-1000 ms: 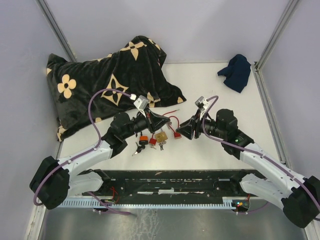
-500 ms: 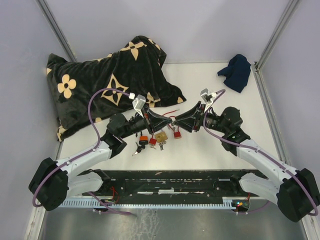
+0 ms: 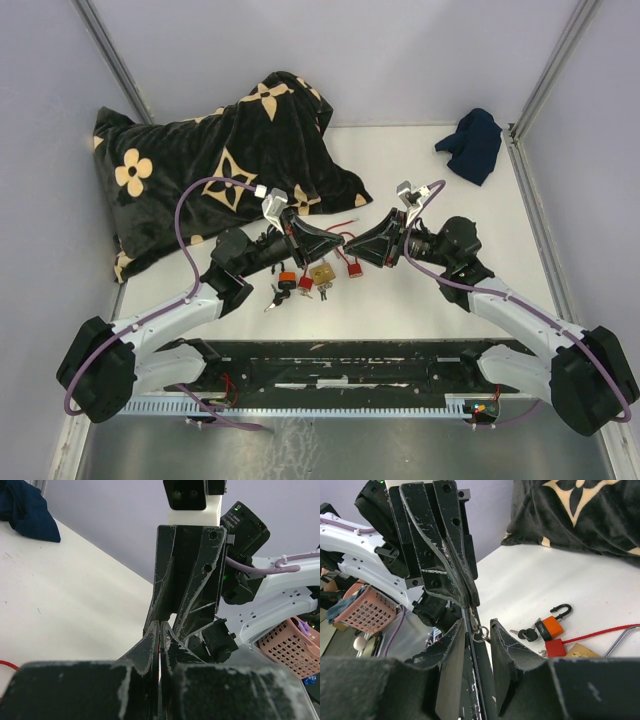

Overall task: Unlock with the key
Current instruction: Pick up the key from the center of the board.

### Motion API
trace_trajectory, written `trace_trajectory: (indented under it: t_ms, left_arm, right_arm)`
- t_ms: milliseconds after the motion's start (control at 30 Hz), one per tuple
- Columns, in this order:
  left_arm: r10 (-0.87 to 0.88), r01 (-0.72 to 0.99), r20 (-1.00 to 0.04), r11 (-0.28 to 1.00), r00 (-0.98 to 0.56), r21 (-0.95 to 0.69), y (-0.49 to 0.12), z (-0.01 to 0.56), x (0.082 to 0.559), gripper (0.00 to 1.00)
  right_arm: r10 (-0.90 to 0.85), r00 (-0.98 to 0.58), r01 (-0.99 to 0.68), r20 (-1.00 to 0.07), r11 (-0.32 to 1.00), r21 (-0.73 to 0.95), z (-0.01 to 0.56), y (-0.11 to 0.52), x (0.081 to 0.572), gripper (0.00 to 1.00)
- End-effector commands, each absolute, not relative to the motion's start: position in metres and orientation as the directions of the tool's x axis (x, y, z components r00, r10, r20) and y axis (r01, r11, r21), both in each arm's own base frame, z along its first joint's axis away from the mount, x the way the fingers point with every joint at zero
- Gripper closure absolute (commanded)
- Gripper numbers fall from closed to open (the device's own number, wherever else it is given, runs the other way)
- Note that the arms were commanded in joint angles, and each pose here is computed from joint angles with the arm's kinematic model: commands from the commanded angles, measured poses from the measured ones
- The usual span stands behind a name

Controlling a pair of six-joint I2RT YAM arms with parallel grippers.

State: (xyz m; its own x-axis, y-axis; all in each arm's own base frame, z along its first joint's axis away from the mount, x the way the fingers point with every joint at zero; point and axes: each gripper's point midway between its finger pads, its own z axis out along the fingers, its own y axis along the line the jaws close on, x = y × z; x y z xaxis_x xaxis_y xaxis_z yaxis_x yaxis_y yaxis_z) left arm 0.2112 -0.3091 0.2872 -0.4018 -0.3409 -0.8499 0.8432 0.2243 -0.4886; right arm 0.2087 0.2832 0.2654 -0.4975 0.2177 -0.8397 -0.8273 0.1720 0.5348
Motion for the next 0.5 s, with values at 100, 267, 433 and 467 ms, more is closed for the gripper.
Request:
trace_trajectory:
  t_ms: [100, 267, 433, 467]
  left_arm:
    - [-0.400, 0.855, -0.838, 0.203, -0.372, -0.477, -0.3052, 0.3075, 0.2104, 0.97]
    - [-0.403, 0.852, -0.834, 0.205, -0.376, -0.482, -0.3054, 0.3070, 0.2113, 0.97]
    - [-0.411, 0.849, -0.830, 0.204, -0.378, -0.488, -0.3051, 0.3078, 0.2121, 0.97]
    - [-0.413, 0.849, -0.828, 0.201, -0.379, -0.489, -0.3053, 0.3084, 0.2120, 0.97]
  right_arm:
    - [0.252, -0.433, -0.878, -0.865, 0.101, 0.468, 0.2907, 0.2816, 0.1972, 0.66]
    - [0.255, -0.441, -0.878, -0.861, 0.077, 0.472, 0.2936, 0.2824, 0.1946, 0.70]
    - [0.256, -0.451, -0.875, -0.855, 0.065, 0.480, 0.2932, 0.2834, 0.1946, 0.77]
    - [0.256, -0.452, -0.874, -0.855, 0.064, 0.481, 0.2929, 0.2836, 0.1945, 0.78]
